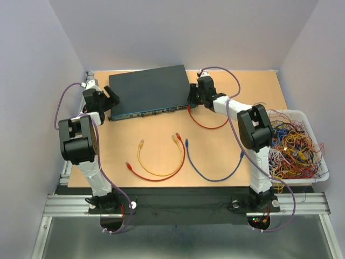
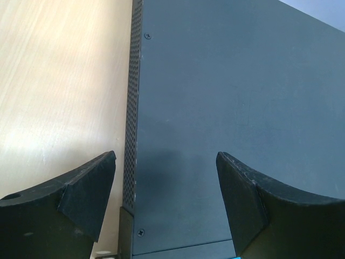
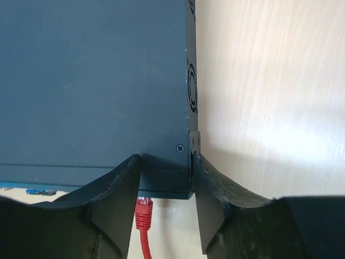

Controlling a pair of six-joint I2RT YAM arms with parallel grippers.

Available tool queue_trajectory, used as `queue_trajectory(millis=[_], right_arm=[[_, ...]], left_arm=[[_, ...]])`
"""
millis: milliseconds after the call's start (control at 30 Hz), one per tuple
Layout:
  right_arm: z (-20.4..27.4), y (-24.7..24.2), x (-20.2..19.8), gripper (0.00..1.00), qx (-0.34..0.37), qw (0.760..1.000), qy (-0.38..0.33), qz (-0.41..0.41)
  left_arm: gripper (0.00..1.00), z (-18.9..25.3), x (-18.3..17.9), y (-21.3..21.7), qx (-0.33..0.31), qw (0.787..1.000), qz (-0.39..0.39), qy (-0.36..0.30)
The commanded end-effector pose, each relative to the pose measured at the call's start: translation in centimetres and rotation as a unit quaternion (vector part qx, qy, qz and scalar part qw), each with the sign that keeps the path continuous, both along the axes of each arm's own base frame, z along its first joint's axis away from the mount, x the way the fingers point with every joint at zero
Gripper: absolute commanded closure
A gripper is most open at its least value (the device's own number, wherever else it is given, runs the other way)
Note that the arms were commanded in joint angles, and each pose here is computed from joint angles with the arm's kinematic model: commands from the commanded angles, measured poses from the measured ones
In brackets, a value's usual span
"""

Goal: Insert the plug into the switch port

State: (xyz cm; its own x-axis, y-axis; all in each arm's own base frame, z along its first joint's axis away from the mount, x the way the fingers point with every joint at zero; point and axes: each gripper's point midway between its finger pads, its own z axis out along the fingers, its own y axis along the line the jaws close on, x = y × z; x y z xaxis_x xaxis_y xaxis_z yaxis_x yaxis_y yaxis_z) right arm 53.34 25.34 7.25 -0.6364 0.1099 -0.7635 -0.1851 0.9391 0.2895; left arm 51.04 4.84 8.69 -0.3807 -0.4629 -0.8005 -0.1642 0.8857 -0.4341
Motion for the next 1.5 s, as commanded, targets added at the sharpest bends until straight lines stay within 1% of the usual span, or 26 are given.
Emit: queue_trajectory(millis=[0, 33, 233, 333, 400, 433, 467, 500, 567, 667, 800, 900, 967, 1067, 1167, 1200, 1267, 1367, 1467], right_arm=[[-0.4, 3.9, -6.2, 0.53, 0.030, 0.996, 0.068, 0.043], [-1.3, 3.7, -7.1, 0.53, 0.027, 0.996, 0.080, 0.041], [-1.6, 4.6, -10.0, 0.54, 0.022, 0.994, 0.093, 0.058], [-1.1, 4.3, -9.8, 0.53, 0.009, 0.995, 0.080, 0.055], [0.6, 3.9, -9.0, 0.50, -0.001, 0.997, 0.054, 0.050], [1.7, 3.4, -8.2, 0.45, -0.016, 0.998, 0.033, 0.041], [2.7, 3.4, -7.9, 0.44, -0.019, 0.999, 0.022, 0.039], [3.5, 3.2, -7.6, 0.42, -0.022, 0.999, 0.012, 0.038], [5.2, 3.0, -7.5, 0.39, -0.029, 0.999, -0.003, 0.042], [7.2, 2.6, -7.4, 0.38, -0.035, 0.998, -0.019, 0.040], [8.4, 2.7, -8.9, 0.37, -0.050, 0.997, -0.033, 0.039], [7.9, 3.1, -10.7, 0.37, -0.064, 0.997, -0.029, 0.043], [6.6, 3.1, -11.9, 0.41, -0.066, 0.997, -0.013, 0.043], [5.2, 3.7, -13.0, 0.48, -0.066, 0.997, 0.004, 0.041], [3.4, 4.4, -13.6, 0.52, -0.074, 0.996, 0.021, 0.043], [3.4, 4.9, -13.5, 0.52, -0.075, 0.996, 0.019, 0.045], [2.1, 4.9, -13.5, 0.54, -0.091, 0.995, 0.031, 0.040], [1.8, 4.5, -12.8, 0.55, -0.108, 0.994, 0.029, 0.019], [1.8, 4.3, -12.3, 0.57, -0.117, 0.993, 0.028, 0.007]], left_arm=[[0.14, 2.3, 1.1, 0.4, 0.011, 1.000, -0.005, -0.028], [0.14, 2.3, 1.1, 0.4, 0.011, 1.000, -0.005, -0.027], [0.14, 1.6, 0.5, 0.5, 0.010, 1.000, -0.001, -0.011], [0.15, 1.2, -0.2, 0.5, 0.008, 1.000, 0.004, 0.005], [0.16, 0.5, -1.0, 0.7, 0.011, 0.999, 0.018, 0.024], [0.16, 0.1, -1.4, 1.0, 0.013, 0.999, 0.026, 0.031], [0.16, 0.0, -1.8, 1.2, 0.016, 0.999, 0.035, 0.036], [0.16, 0.4, -2.0, 2.0, 0.025, 0.997, 0.058, 0.034], [0.16, 1.1, -2.3, 2.6, 0.033, 0.996, 0.075, 0.028], [0.15, 3.2, -2.6, 3.5, 0.046, 0.994, 0.102, 0.008], [0.15, 7.2, -2.8, 4.0, 0.043, 0.989, 0.133, -0.040], [0.13, 9.6, -2.6, 3.0, 0.028, 0.988, 0.129, -0.078], [0.12, 10.8, -2.1, 2.5, 0.029, 0.988, 0.123, -0.091], [0.12, 10.7, -1.8, 1.7, 0.030, 0.989, 0.114, -0.084], [0.12, 9.3, -2.5, 1.9, 0.039, 0.990, 0.121, -0.064], [0.12, 8.0, -2.9, 1.9, 0.042, 0.990, 0.121, -0.056], [0.12, 7.0, -3.2, 1.8, 0.054, 0.991, 0.111, -0.052], [0.12, 5.0, -3.0, 1.5, 0.071, 0.993, 0.089, -0.042], [0.12, 4.9, -2.5, 0.7, 0.063, 0.994, 0.068, -0.050]])
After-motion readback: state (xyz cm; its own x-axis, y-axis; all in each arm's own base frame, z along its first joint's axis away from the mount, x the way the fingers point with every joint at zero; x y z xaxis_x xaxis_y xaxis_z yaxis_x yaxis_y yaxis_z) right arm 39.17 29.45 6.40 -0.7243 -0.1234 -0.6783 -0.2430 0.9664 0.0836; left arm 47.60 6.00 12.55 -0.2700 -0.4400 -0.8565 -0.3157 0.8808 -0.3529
